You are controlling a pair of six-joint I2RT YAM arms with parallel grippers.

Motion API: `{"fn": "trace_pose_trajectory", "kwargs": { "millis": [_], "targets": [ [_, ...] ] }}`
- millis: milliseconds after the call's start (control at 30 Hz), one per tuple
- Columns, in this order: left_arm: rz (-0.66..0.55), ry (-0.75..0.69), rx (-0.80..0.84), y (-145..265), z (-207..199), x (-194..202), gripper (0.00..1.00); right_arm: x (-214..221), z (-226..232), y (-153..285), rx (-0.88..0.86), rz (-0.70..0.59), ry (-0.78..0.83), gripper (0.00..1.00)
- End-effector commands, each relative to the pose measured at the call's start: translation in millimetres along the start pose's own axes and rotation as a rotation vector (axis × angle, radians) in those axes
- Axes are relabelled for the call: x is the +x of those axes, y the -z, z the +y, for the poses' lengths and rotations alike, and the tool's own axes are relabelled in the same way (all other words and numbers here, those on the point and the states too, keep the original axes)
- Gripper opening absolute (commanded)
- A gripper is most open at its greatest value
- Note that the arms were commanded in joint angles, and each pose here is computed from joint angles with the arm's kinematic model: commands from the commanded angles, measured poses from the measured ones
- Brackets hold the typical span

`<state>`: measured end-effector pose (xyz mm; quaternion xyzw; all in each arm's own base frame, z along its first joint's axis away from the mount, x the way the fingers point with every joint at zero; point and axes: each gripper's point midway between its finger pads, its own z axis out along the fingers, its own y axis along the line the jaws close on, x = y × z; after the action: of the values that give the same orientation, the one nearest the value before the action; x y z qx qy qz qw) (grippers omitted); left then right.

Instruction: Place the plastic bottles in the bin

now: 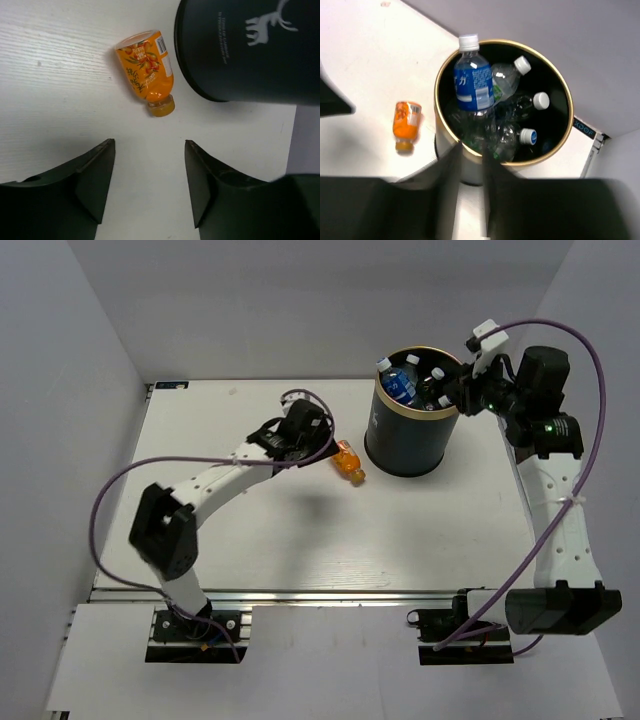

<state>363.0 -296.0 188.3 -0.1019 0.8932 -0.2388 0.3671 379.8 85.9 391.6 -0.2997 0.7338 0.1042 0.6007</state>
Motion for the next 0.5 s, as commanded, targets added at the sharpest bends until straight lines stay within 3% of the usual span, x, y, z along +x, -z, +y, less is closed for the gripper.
{"fn": "trace_pose_trajectory", "kwargs": {
  "millis": [0,67,100,233,467],
  "targets": [
    [0.056,0.084,-0.09,-17.4,-5.3,5.1,0.69,41.0,17.8,8.7,-0.041,0.094,-0.093,0.32],
    [0.082,0.092,-0.131,-40.4,-9.7,11.3,0.79,60.4,26.1,17.7,-0.035,0.124,-0.101,0.58],
    [0.083,0.091,-0.132,-47.2,-11.9,11.0,0.84,64.6,28.5,20.1,-0.038,0.13,-0.096,0.63],
    [0.077,0.093,-0.122,-71.9,-31.0,12.4,1.0,86.8,34.1,35.1,-0.025,0.16,-0.135,0.66],
    [0.063,0.108,-0.163,-103.2,-30.8,19.4,1.0,106.6,47.2,47.2,-0.03,0.164,-0.206,0.66]
  ]
}}
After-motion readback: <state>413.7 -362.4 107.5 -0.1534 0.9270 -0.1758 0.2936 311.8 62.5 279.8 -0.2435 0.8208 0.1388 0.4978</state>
